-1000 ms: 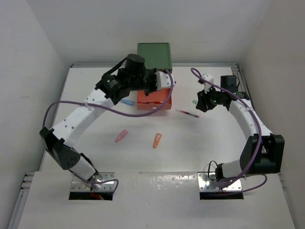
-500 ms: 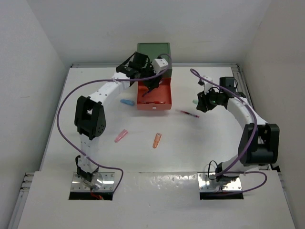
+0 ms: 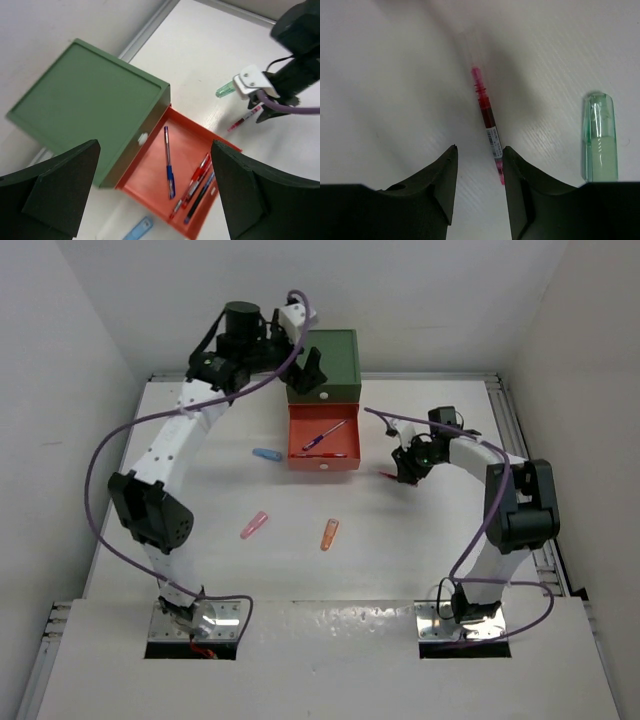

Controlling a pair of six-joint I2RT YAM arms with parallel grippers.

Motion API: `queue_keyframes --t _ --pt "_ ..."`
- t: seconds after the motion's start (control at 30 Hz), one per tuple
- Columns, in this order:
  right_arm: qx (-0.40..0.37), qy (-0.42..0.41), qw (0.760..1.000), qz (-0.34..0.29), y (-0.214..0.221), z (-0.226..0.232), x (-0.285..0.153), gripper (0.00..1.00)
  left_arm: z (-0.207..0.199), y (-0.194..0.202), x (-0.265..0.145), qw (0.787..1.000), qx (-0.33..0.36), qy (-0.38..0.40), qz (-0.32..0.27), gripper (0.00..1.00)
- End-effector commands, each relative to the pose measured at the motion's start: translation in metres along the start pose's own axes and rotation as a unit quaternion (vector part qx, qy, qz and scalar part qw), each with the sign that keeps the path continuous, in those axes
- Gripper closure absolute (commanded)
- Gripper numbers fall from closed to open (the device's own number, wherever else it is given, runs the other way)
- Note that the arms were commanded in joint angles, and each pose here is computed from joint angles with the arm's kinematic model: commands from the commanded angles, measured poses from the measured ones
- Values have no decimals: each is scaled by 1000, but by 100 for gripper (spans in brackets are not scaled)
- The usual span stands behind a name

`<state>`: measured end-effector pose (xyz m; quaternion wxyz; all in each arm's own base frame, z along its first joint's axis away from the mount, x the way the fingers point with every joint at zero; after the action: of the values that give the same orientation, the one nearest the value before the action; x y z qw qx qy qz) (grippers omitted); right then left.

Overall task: Sort the stationery into containers
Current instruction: Place the pen in the drawer, then pick up the pen from the center of the board.

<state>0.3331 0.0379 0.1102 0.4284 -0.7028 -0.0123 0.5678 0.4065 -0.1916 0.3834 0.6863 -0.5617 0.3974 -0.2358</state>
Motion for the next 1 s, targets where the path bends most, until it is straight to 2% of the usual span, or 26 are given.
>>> queue_keyframes --t 0.0,0.13,0.27,0.4,0.53,0.57,0.73,0.83,0.9,0.97 --pt "-44 19 999 -18 -19 -15 6 60 -8 -14 -55 1000 -13 -4 -2 0" --pt "-55 6 998 3 -15 -14 27 60 -9 18 -81 996 -66 -39 50 0" --pt "-65 7 998 20 -10 -15 39 61 2 43 -106 985 -137 -88 64 0" --pt "-80 8 996 36 -6 -15 46 65 6 56 -122 982 -143 -104 68 0" --pt "-104 16 993 57 1 -12 48 76 9 63 -128 983 -129 -111 73 0" --pt "-108 19 992 60 2 -12 46 82 10 64 -128 983 -127 -112 74 0" --pt "-122 29 989 73 20 -7 22 99 12 67 -126 982 -136 -108 75 0" --pt "-102 44 991 69 24 -7 -5 100 15 70 -128 982 -138 -109 71 0" --pt "-69 53 995 44 14 -8 -30 100 15 73 -131 982 -134 -113 64 0" --pt "-45 58 997 9 -6 -10 -48 100 12 71 -135 990 -100 -89 39 0"
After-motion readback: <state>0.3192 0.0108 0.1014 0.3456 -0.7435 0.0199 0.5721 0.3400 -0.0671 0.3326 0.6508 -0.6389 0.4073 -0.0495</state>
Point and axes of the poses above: each gripper's point midway between its finger pads, its own x axis out along the fingers, its own z axis along the line the jaws close on, y = z × x, the point moved 10 cm from there along -x, back along the fingers, and after that the axes turned 3 degrees about -x, right-handed, at the moved point
